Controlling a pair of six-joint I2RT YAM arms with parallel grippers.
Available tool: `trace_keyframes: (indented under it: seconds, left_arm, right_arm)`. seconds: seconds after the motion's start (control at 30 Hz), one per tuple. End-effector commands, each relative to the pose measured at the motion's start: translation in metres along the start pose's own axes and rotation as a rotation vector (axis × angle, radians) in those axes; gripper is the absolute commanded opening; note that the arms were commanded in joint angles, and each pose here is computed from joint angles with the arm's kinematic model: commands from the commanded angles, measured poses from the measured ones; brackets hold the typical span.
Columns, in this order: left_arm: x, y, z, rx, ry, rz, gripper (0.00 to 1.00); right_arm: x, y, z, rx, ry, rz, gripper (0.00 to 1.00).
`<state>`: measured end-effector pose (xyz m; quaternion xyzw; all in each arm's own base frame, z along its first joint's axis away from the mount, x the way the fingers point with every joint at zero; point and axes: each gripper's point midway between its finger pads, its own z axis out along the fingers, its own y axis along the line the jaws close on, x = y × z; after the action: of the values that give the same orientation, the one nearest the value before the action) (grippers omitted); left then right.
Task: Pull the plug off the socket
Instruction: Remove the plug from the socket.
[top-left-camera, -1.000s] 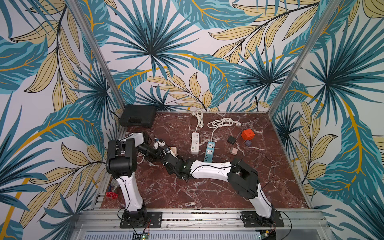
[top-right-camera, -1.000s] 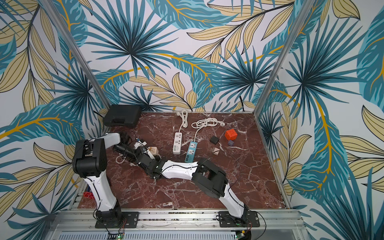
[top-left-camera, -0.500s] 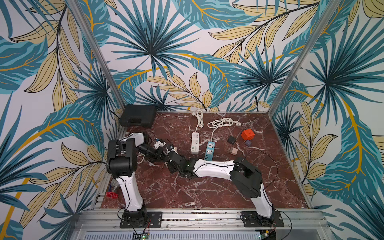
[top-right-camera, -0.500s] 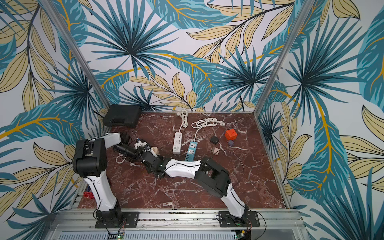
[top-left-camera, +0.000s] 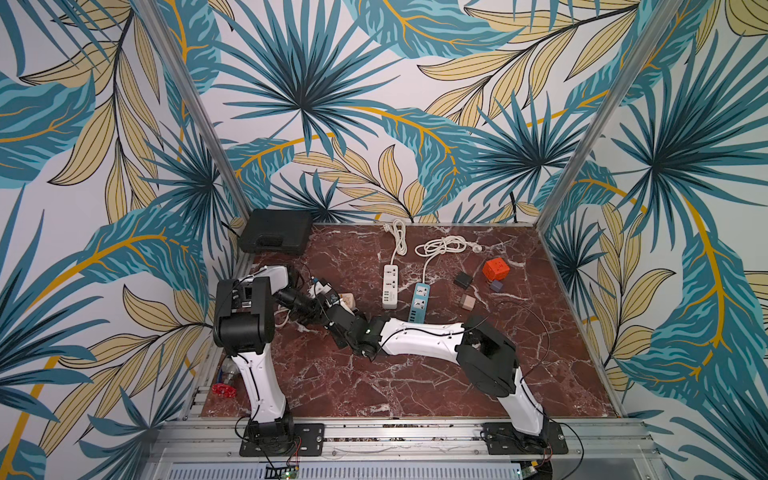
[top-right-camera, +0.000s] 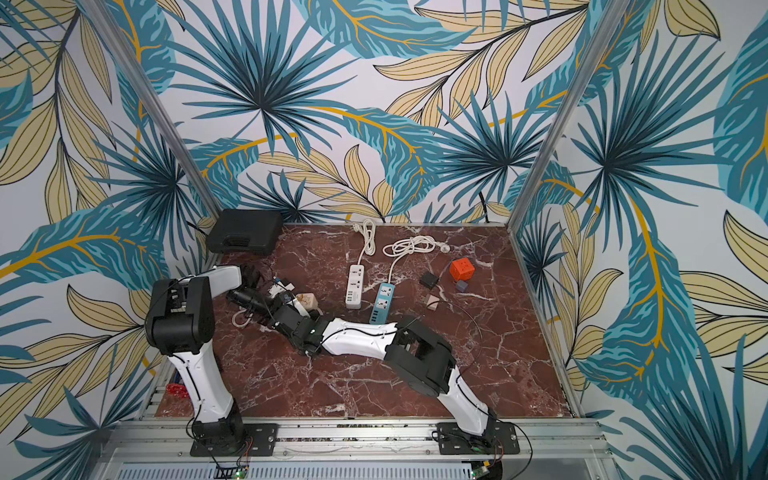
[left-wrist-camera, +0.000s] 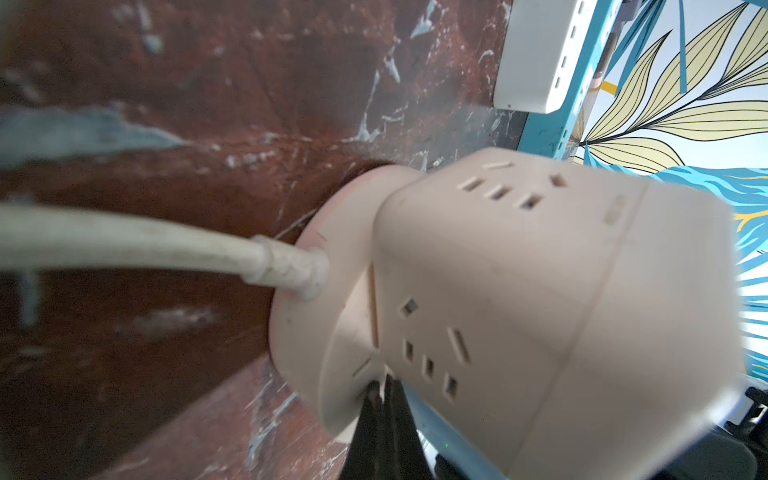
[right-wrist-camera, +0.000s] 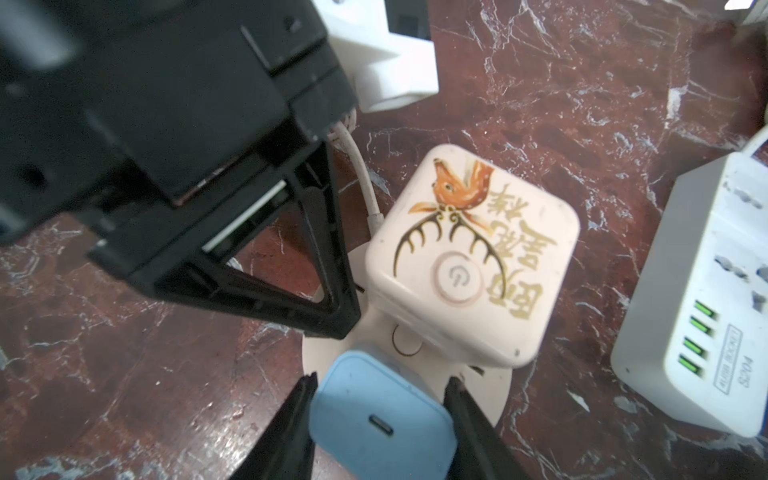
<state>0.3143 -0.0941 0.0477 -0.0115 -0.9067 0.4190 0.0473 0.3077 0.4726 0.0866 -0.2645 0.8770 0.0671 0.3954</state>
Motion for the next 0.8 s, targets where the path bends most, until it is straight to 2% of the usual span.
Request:
trace_keyframes:
  seconds: [0.0,0.13,0.33,0.4,0.57,0.77]
  left_arm:
    - [0.002,0.048,0.013,-0.167,0.032,0.01,0.0]
    - [0.003,0.049,0.013,-0.166,0.032,0.008,0.0]
    - [0.002,0.049,0.013,-0.169,0.03,0.01,0.0]
    - [0.002,0.048,0.013,-0.167,0.027,0.009,0.0]
    - [0.002,0.048,0.013,-0.168,0.026,0.009,0.0]
    - [0.002,0.048,0.013,-0.166,0.026,0.008,0.0]
  right_arm:
    - [-0.041,0.007,-0.017,0.0,-0.122,0.021,0.01]
    - [-0.045,0.006,-0.021,-0.028,-0.136,0.048,0.01]
    - [-0.058,-0.009,-0.03,-0.144,-0.172,0.246,0.01]
    - [-0.059,-0.012,-0.033,-0.158,-0.175,0.274,0.01]
    - [-0.061,-0.009,-0.036,-0.178,-0.174,0.276,0.01]
    - [-0.056,-0.001,-0.032,-0.101,-0.152,0.159,0.0]
